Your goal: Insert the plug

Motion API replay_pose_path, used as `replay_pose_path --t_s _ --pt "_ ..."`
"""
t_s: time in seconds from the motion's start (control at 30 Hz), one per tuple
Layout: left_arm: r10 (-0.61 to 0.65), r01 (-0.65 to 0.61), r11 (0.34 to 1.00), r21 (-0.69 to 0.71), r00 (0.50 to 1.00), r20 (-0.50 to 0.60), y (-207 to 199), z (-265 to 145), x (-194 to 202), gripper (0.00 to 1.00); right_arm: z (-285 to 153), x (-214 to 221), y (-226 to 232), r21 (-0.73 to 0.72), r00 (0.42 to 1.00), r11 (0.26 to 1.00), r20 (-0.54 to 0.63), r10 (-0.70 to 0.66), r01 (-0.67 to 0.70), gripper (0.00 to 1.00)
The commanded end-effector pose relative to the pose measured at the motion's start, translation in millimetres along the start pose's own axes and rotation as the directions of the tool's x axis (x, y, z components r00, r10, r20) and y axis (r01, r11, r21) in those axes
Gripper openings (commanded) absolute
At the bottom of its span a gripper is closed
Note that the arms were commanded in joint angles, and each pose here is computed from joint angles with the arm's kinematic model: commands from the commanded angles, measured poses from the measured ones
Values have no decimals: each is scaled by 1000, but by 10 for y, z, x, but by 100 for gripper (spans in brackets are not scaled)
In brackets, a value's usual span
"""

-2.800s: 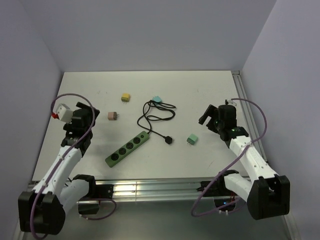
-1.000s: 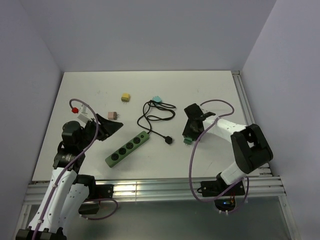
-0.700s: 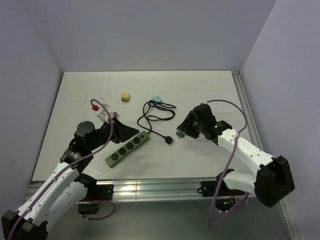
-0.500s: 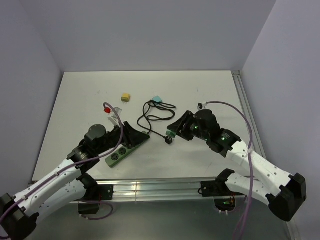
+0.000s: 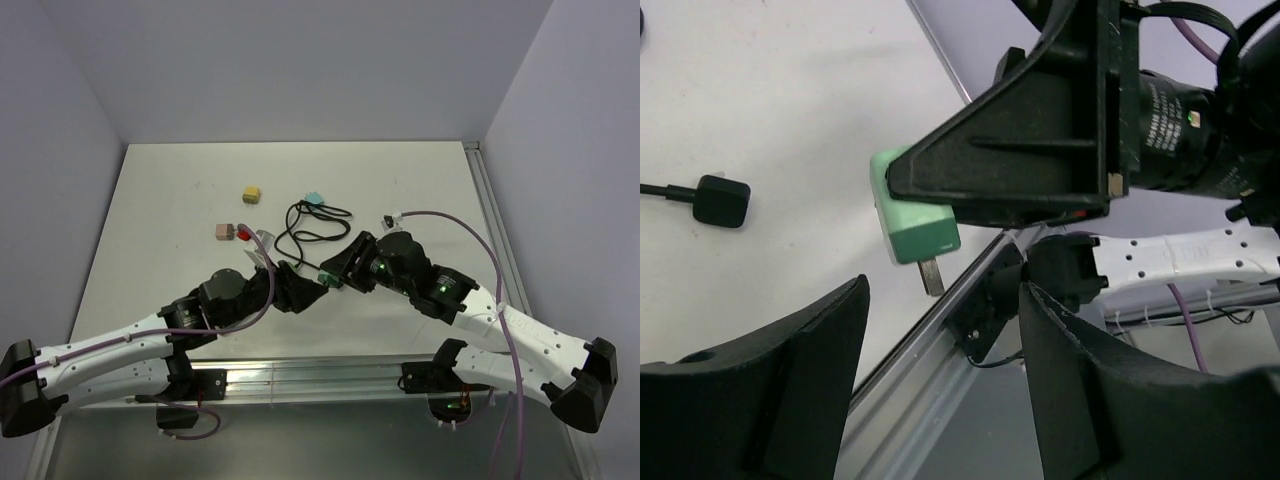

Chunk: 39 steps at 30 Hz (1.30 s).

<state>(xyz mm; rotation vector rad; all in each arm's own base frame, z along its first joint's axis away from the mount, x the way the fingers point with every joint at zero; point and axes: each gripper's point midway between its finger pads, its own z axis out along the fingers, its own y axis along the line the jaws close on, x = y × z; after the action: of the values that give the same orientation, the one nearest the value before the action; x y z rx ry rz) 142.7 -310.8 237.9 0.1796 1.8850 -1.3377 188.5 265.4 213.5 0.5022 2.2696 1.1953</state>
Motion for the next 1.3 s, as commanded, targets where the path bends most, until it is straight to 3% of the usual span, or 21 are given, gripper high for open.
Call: replay_pose_path --t_s 0.0,0.17,0.3,0.4,0.53,0.57,0.6,0.63,0.67,0.77,0.93,1.13,1.27 --pt "12 -11 1000 -19 995 95 -124 74 -243 67 -87 -115 387 -101 998 995 59 10 -4 0" --pt "17 -12 998 -66 996 83 -66 170 -218 67 -86 -38 451 -99 998 995 52 -17 22 1" --pt "21 -11 994 -107 995 93 -16 200 -249 61 -147 20 535 -131 998 990 50 -37 43 4" --pt "22 -10 994 -109 994 110 -17 189 -285 44 -174 45 574 -142 998 988 47 -52 58 6" --pt "36 -23 993 -117 993 113 -13 170 -308 1 -206 78 584 -155 997 986 39 -63 68 21" --pt "39 -25 992 -126 993 110 0 176 -306 0 -225 72 593 -158 997 985 42 -67 73 40" --pt "56 -43 991 -126 993 105 3 171 -303 0 -244 45 608 -155 996 985 53 -70 77 51" --pt "65 -51 990 -132 992 104 22 155 -299 0 -240 44 541 -121 994 987 53 -100 106 70" --pt "68 -54 989 -136 992 106 34 138 -302 0 -251 33 531 -103 990 986 57 -126 131 74" --pt "102 -86 987 -133 988 117 70 51 -311 0 -327 -98 415 37 972 975 78 -223 221 79" --pt "204 -194 978 -80 967 150 26 -157 -372 0 -472 -186 408 130 928 923 39 -370 362 78" --pt "352 -358 934 13 923 153 -121 -328 -377 0 -581 -218 488 121 906 901 26 -422 416 71" --pt "427 -438 897 60 893 138 -174 -382 -327 0 -565 -72 679 40 902 902 -62 -428 431 71"
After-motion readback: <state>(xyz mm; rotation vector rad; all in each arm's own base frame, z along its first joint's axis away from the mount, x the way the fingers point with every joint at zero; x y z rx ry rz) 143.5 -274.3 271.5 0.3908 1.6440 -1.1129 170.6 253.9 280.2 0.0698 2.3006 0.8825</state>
